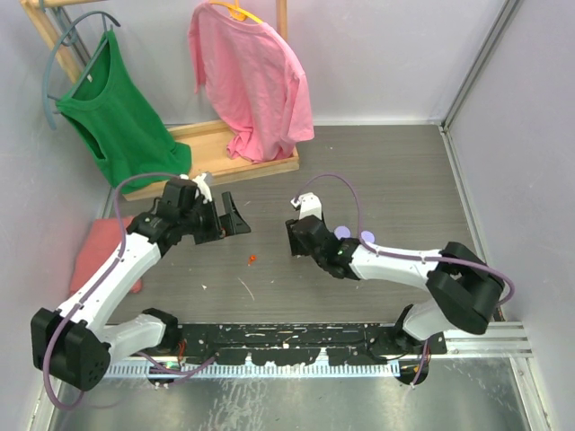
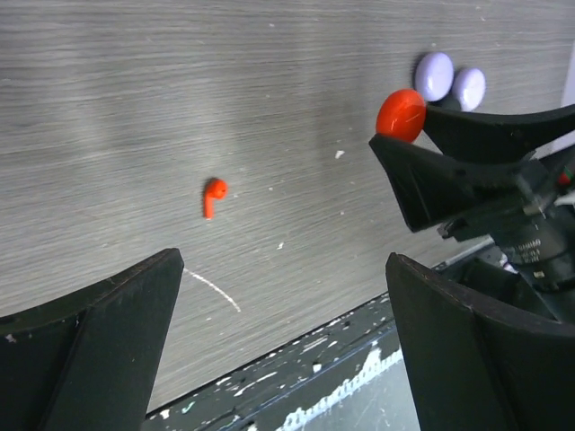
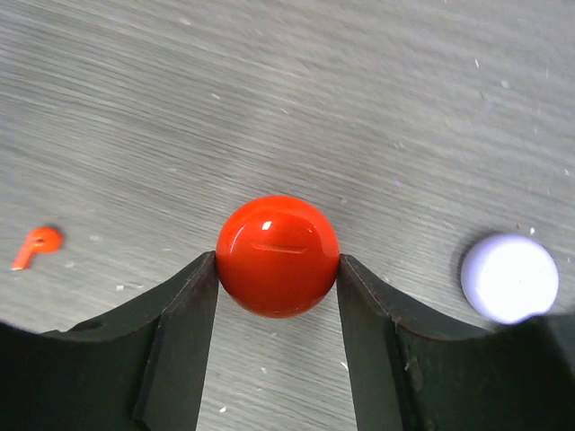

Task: Insert the wireless bluetooth earbuds into the charging case
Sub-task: Pick up the charging case at the center of the board.

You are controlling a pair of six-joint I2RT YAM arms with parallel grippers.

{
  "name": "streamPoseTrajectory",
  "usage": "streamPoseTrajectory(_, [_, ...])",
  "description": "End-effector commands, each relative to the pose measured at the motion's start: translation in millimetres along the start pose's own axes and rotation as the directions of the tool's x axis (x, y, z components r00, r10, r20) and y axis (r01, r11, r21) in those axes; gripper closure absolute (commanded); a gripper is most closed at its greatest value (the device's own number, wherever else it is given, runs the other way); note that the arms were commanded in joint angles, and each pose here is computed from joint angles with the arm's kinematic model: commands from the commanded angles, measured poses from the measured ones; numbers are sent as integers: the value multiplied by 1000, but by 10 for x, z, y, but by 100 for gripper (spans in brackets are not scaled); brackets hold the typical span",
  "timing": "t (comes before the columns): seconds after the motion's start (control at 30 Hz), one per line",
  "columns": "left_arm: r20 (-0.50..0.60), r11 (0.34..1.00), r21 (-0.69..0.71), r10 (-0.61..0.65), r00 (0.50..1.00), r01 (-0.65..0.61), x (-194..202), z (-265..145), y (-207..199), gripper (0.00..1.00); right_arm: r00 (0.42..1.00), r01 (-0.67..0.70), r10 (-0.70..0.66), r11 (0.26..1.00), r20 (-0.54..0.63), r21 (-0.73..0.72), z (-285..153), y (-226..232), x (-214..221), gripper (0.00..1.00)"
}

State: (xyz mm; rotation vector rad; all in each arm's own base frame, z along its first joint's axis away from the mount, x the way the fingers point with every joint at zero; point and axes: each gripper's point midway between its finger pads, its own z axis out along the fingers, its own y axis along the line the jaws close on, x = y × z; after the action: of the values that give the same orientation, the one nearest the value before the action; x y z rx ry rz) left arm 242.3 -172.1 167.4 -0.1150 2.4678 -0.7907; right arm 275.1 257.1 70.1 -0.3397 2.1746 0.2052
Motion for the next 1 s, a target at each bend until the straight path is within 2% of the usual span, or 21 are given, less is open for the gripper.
streamPoseTrajectory(0.0, [46,986,166,-24,999,16,-120,66,-398,3,980,43,-16,990,201,-133,-227,272,-495,52])
streamPoseTrajectory(0.2, [56,970,243,-33,998,19,-83,167,-626,11,936,155,-69,961,345,-227,-472,498,-699,52])
streamPoseTrajectory(0.43, [69,962,272,16,997,-34,13,233,-781,22,873,222,-41,920,485,-323,-724,614,-846,52])
streamPoseTrajectory(0.73, [62,943,328,38,997,-57,63,355,-946,34,820,304,-29,869,572,-391,-896,716,-861,52])
streamPoseTrajectory(0.97, [42,924,379,41,998,-54,47,395,-1083,41,802,323,-19,854,597,-408,-924,772,-887,52])
